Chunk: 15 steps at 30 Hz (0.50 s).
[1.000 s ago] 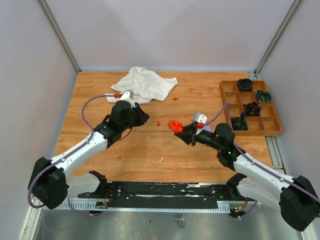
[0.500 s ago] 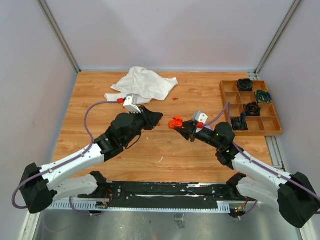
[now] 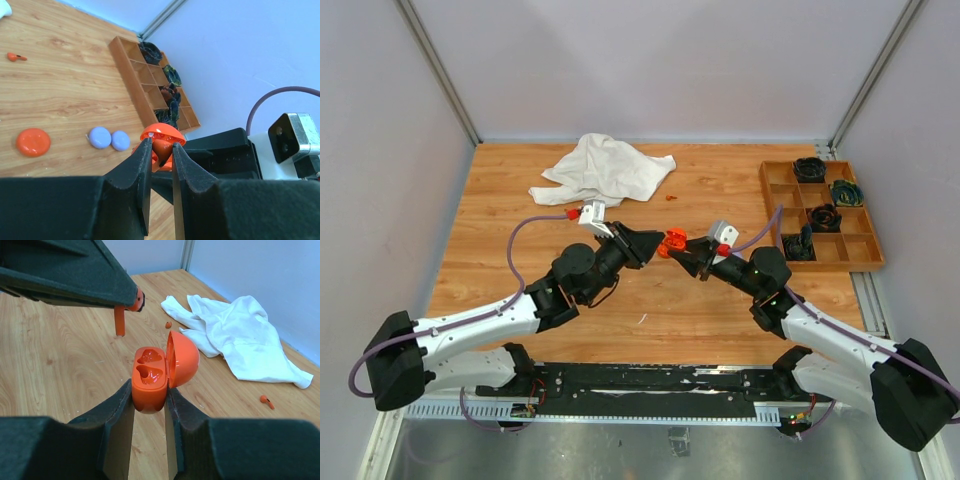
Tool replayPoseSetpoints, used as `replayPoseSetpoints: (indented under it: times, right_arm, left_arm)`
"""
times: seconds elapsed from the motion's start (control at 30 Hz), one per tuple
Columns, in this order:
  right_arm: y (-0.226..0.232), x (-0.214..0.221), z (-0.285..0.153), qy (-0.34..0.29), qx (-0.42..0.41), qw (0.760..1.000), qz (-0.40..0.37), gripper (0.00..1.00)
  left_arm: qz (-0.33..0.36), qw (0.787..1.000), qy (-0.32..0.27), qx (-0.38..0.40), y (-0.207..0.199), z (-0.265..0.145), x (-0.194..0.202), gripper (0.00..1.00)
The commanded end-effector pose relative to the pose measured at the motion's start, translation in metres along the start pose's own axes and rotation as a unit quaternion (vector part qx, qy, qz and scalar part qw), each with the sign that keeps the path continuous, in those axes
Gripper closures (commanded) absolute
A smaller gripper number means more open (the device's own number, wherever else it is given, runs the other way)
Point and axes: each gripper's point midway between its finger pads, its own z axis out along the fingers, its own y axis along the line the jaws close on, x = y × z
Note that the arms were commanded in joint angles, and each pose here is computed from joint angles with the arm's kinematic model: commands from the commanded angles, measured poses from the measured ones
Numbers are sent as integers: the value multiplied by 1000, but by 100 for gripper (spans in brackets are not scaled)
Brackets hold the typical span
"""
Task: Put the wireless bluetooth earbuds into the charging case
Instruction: Place the earbud in the charging case.
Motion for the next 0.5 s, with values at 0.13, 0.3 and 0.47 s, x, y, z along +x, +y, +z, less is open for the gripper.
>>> replayPoseSetpoints:
  times: [0.13,0.3,0.47]
  right_arm:
    - [2,-10,1,-28,3,1000,0,90]
    - [3,-10,1,-29,1,1000,1,90]
    - [4,-10,1,-28,0,1000,1,90]
  left_arm:
    - [-22,999,-41,17,-18,11,-7,84]
    - [-22,999,-42,14,-18,15,-4,85]
    - [-21,999,-45,15,-20,17,-4,85]
